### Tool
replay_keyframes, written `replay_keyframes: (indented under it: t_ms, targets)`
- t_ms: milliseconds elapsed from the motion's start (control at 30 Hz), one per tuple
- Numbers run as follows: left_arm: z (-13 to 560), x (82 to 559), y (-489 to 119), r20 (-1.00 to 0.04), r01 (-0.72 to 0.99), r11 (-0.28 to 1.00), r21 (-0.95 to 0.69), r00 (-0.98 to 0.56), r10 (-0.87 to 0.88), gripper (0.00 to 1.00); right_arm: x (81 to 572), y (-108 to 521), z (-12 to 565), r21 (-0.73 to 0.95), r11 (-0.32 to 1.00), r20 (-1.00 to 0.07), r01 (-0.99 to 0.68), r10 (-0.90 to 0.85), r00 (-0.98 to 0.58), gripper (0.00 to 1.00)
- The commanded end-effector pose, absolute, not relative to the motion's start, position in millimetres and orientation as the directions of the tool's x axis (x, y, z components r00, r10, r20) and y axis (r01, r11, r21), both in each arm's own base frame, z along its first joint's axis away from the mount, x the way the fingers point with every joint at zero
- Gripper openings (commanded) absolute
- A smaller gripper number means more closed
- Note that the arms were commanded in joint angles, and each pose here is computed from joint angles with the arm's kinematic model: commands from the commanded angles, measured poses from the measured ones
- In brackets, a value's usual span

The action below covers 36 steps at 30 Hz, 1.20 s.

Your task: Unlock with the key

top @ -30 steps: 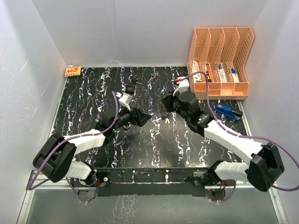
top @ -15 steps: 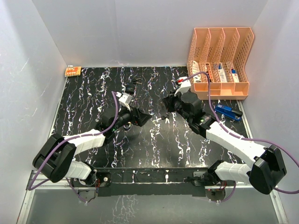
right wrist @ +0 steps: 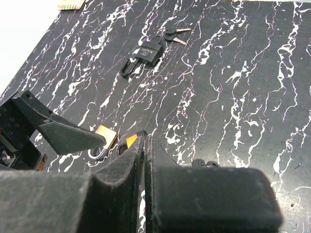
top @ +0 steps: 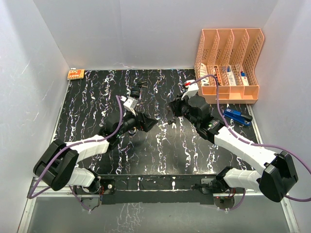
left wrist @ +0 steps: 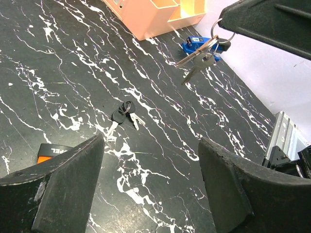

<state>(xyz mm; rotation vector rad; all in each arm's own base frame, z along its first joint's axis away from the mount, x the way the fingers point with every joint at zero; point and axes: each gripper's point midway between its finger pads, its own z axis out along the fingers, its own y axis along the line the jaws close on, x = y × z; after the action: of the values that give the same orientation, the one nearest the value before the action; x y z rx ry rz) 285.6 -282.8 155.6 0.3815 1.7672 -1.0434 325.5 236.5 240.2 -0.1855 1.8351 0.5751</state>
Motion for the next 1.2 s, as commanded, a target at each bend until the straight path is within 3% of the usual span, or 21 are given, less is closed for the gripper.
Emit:
replay_keyframes:
  t_ms: [0, 1167]
  targets:
    - [177.6, 281.9, -284.0, -0.891, 0.703, 0.549, -0.452, -0.387, -0.237, 0.76, 326.0, 238.9, 263.4, 0.296, 0.853, -0.942, -0.429, 0.187, -0.279, 0.0]
    - [173.3, 279.7, -284.8, -0.895, 0.711, 0.545, -0.444, -0.384, -0.228, 0.76, 329.7, 243.1, 255.1, 0.297, 0.854, -0.937, -0.426, 0.176, -0.301, 0.0]
